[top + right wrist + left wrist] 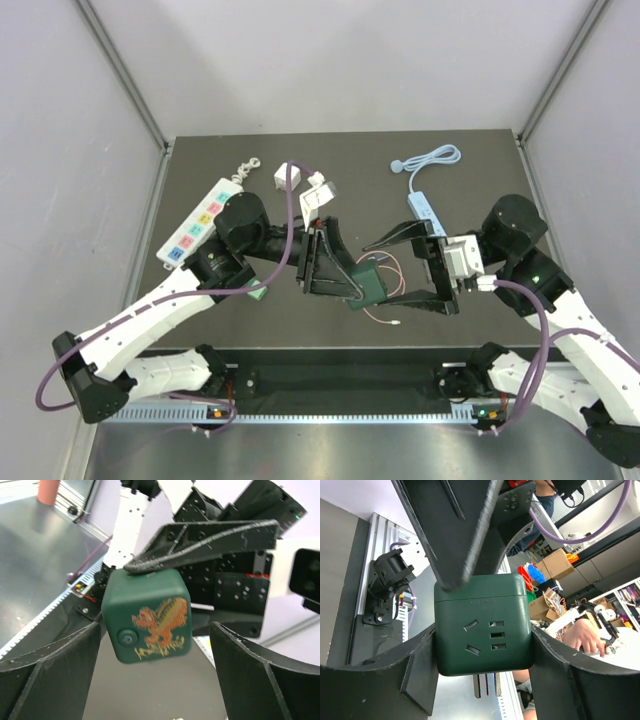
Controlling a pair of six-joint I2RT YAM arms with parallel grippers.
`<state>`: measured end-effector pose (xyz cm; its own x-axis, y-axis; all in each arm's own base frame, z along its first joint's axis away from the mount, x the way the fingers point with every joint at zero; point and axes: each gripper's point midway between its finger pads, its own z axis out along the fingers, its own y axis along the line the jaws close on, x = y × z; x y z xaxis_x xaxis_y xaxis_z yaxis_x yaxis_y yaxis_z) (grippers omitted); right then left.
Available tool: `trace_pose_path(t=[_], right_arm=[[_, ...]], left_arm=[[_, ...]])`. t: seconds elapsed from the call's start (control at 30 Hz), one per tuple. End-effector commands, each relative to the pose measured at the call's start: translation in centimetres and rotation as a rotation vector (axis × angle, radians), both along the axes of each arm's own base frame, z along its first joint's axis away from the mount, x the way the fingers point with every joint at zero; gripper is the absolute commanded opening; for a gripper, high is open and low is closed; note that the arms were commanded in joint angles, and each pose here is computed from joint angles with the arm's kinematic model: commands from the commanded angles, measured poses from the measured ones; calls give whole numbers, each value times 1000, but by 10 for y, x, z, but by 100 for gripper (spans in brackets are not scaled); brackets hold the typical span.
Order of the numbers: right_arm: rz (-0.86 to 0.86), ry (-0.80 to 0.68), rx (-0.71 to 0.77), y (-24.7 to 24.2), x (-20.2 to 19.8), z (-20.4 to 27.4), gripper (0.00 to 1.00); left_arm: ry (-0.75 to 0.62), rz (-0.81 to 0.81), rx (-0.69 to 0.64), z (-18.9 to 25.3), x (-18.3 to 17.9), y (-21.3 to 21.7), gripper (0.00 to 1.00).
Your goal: Insert the plug
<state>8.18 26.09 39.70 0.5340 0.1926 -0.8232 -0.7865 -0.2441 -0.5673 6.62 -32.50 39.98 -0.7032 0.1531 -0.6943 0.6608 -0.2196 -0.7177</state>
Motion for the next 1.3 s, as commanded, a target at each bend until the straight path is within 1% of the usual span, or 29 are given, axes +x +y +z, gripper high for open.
trace_pose_path(t=[0.0, 0.13, 0.23, 0.27, 0.33, 0.37, 0.4, 0.43, 0.47, 0.5, 0.53, 0.57, 0.6, 0.67, 0.73, 0.83, 0.87, 0.9, 0.93, 0.97, 1.0, 1.03, 1.07, 1.1, 1.13, 1.17, 1.2, 1.23, 1.27], right_arm=[[99, -68, 46, -1, -21, 23, 88], [105, -34, 20, 1, -23, 11, 83], [99, -21, 8, 1, -23, 3, 65], [99, -10, 6, 1, -23, 2, 50], [92, -7, 14, 2, -22, 4, 36], [84, 16, 9, 2, -21, 4, 26], [83, 17, 14, 3, -21, 4, 20], [82, 20, 13, 3, -20, 3, 14], [80, 19, 14, 3, -20, 2, 3], [51, 24, 23, 3, -17, 1, 0], [33, 1, 56, 4, -14, 7, 0], [11, 52, 54, 4, -13, 8, 0], [-7, 57, 58, 3, -11, 6, 0], [-48, 93, 43, 2, -6, 3, 0], [-94, 122, 27, 0, -3, 1, 0], [-166, 166, 28, -6, 0, 0, 0], [-226, 207, 24, -9, 7, -2, 0], [-260, 214, 29, -13, 8, -1, 0], [-299, 235, 17, -16, 12, -4, 0], [-378, 268, 13, -19, 23, -6, 0], [-424, 314, -27, -23, 26, -14, 0], [-474, 345, -41, -26, 33, -17, 0], [-565, 397, -46, -30, 46, -19, 0], [-614, 438, -101, -34, 52, -27, 0], [-661, 455, -126, -36, 59, -30, 0], [-776, 469, -156, -41, 82, -29, 0], [-846, 506, -236, -47, 89, -44, 0], [-908, 514, -288, -51, 100, -52, 0], [-1014, 504, -292, -61, 118, -44, 0]], left_arm=[[-63, -30, -66, 14, -5, 1, 0], [-53, -36, -60, 11, -3, -2, 0], [-49, -43, -64, 12, -3, -3, 0], [-45, -44, -62, 11, -2, -4, 0], [-36, -55, -66, 13, -2, -5, 0], [-29, -56, -66, 12, 0, -7, 0], [-24, -54, -66, 12, 1, -8, 0], [-18, -47, -66, 12, 2, -9, 5], [-10, -39, -61, 11, 5, -11, 13], [-2, -25, -59, 11, 8, -12, 26], [6, 4, -58, 12, 14, -13, 46], [16, 19, -49, 10, 19, -14, 51], [15, 40, -50, 9, 23, -14, 78], [17, 88, -33, 6, 35, -12, 89], [10, 135, -27, 8, 48, -10, 90], [-4, 179, -29, 14, 62, -5, 97], [-20, 206, -38, 20, 68, -4, 99], [-15, 232, -17, 18, 73, -1, 99], [-49, 281, -10, 17, 87, 3, 99], [-44, 383, 22, 13, 107, 6, 99], [-27, 460, 75, 9, 121, 13, 99], [-41, 584, 118, 1, 147, 26, 98], [-34, 677, 154, -5, 165, 37, 99], [-32, 842, 198, -13, 193, 53, 98], [-25, 931, 283, -32, 209, 71, 99], [-35, 1058, 349, -48, 229, 89, 99], [-42, 1110, 407, -62, 236, 99, 99], [-69, 1134, 480, -79, 240, 108, 99], [-79, 1155, 525, -91, 243, 114, 99]])
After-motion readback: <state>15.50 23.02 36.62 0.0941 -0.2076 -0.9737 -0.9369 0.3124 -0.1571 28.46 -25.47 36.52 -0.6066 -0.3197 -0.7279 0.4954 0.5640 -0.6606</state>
